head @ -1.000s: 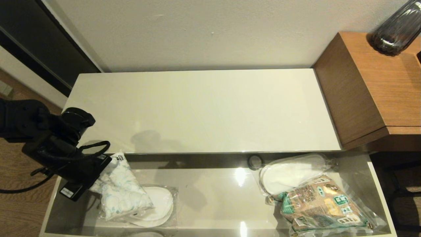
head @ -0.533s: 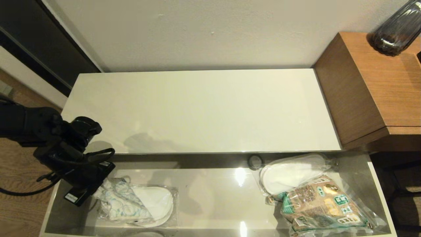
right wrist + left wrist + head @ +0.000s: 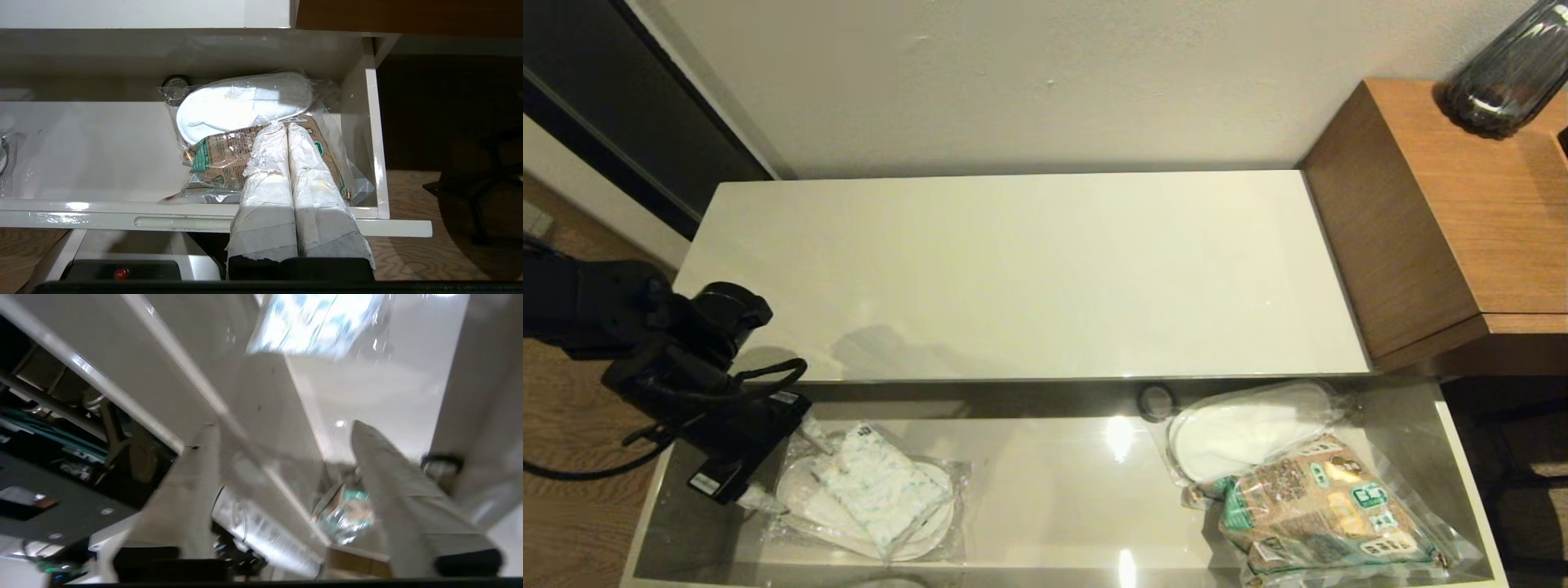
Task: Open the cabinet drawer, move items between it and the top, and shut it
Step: Put the tissue in the drawer, then close the drawer
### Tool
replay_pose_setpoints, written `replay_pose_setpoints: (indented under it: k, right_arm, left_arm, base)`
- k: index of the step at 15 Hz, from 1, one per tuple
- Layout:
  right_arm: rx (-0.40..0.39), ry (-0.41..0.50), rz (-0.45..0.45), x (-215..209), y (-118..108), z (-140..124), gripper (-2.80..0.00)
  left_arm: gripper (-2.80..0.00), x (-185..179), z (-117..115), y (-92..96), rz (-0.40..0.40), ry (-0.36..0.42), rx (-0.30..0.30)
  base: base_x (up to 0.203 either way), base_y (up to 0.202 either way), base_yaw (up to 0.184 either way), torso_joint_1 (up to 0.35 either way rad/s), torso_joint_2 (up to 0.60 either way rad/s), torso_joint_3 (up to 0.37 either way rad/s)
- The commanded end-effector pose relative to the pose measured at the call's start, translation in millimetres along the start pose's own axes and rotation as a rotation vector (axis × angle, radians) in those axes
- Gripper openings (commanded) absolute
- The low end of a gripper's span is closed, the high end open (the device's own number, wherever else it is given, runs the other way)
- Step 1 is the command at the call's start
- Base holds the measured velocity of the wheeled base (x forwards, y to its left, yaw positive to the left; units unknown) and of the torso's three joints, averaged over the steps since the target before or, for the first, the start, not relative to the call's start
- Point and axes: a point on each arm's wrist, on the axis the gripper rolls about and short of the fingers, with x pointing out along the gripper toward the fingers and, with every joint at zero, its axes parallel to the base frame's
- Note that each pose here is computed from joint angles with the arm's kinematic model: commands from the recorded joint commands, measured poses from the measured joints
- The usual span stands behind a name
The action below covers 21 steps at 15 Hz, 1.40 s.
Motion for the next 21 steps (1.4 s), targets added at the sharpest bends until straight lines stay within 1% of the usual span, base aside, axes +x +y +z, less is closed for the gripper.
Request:
replay_pose_setpoints:
  k: [1, 2, 3, 5, 6, 7, 8, 9, 10, 12, 14, 15, 17, 19, 21]
  right_arm:
    - [-0.001, -0.001, 0.000, 0, 0, 0, -2.80]
    - [-0.001, 0.000, 0.000, 0, 0, 0, -2.80]
    - [-0.001, 0.000, 0.000, 0, 0, 0, -2.80]
    - [-0.001, 0.001, 0.000, 0, 0, 0, -2.80]
    - [-0.001, 0.000, 0.000, 0, 0, 0, -2.80]
    - [-0.001, 0.000, 0.000, 0, 0, 0, -2.80]
    - [-0.001, 0.000, 0.001, 0, 0, 0, -2.80]
    - [-0.001, 0.001, 0.000, 0, 0, 0, -2.80]
    - [-0.001, 0.000, 0.001, 0, 0, 0, -2.80]
    - [-0.001, 0.000, 0.000, 0, 0, 0, -2.80]
    - [-0.001, 0.000, 0.000, 0, 0, 0, -2.80]
    - [-0.001, 0.000, 0.000, 0, 0, 0, -2.80]
    - [-0.001, 0.000, 0.000, 0, 0, 0, -2.80]
    - [-0.001, -0.001, 0.000, 0, 0, 0, -2.80]
    - [-0.001, 0.000, 0.001, 0, 0, 0, -2.80]
  left_arm:
    - [0.00, -26, -18, 19.0, -0.060, -0.011, 0.065]
    - [-2.80, -34, -27, 31.9, -0.075, -0.016, 0.126]
    - [-2.80, -40, -36, 47.2, -0.080, -0.021, 0.201]
    - [-2.80, -39, -50, 78.6, -0.055, -0.012, 0.407]
    - [-2.80, -33, -55, 92.6, -0.025, 0.007, 0.520]
    - [-2.80, -27, -58, 105.2, 0.005, 0.029, 0.616]
    - [-2.80, -22, -61, 114.8, 0.029, 0.045, 0.672]
    - [-2.80, -17, -63, 121.1, 0.044, 0.054, 0.698]
    - [-2.80, -12, -62, 122.2, 0.046, 0.054, 0.719]
    - [-2.80, 8, -56, 123.3, 0.049, 0.041, 0.730]
    - [-2.80, 33, -55, 130.9, 0.107, 0.051, 0.764]
    - [-2.80, 44, -54, 132.9, 0.116, 0.039, 0.793]
    - [-2.80, 60, -49, 131.1, 0.096, 0.007, 0.832]
    - [-2.80, 69, -48, 135.8, 0.114, 0.025, 0.833]
    - [-2.80, 74, -46, 135.7, 0.137, 0.040, 0.827]
  base:
    - [0.000, 0.000, 0.000, 0.000, 0.00, 0.000]
    - [0.000, 0.000, 0.000, 0.000, 0.00, 0.000]
    - [0.000, 0.000, 0.000, 0.000, 0.00, 0.000]
    - [0.000, 0.000, 0.000, 0.000, 0.00, 0.000]
    - [0.000, 0.000, 0.000, 0.000, 0.00, 0.000]
    - [0.000, 0.000, 0.000, 0.000, 0.00, 0.000]
    - [0.000, 0.000, 0.000, 0.000, 0.00, 0.000]
    - [0.000, 0.000, 0.000, 0.000, 0.00, 0.000]
    - [0.000, 0.000, 0.000, 0.000, 0.00, 0.000]
    - [0.000, 0.000, 0.000, 0.000, 0.00, 0.000]
    - [0.000, 0.000, 0.000, 0.000, 0.00, 0.000]
    - [0.000, 0.000, 0.000, 0.000, 0.00, 0.000]
    - [0.000, 0.000, 0.000, 0.000, 0.00, 0.000]
    - [0.000, 0.000, 0.000, 0.000, 0.00, 0.000]
    - [0.000, 0.000, 0.000, 0.000, 0.00, 0.000]
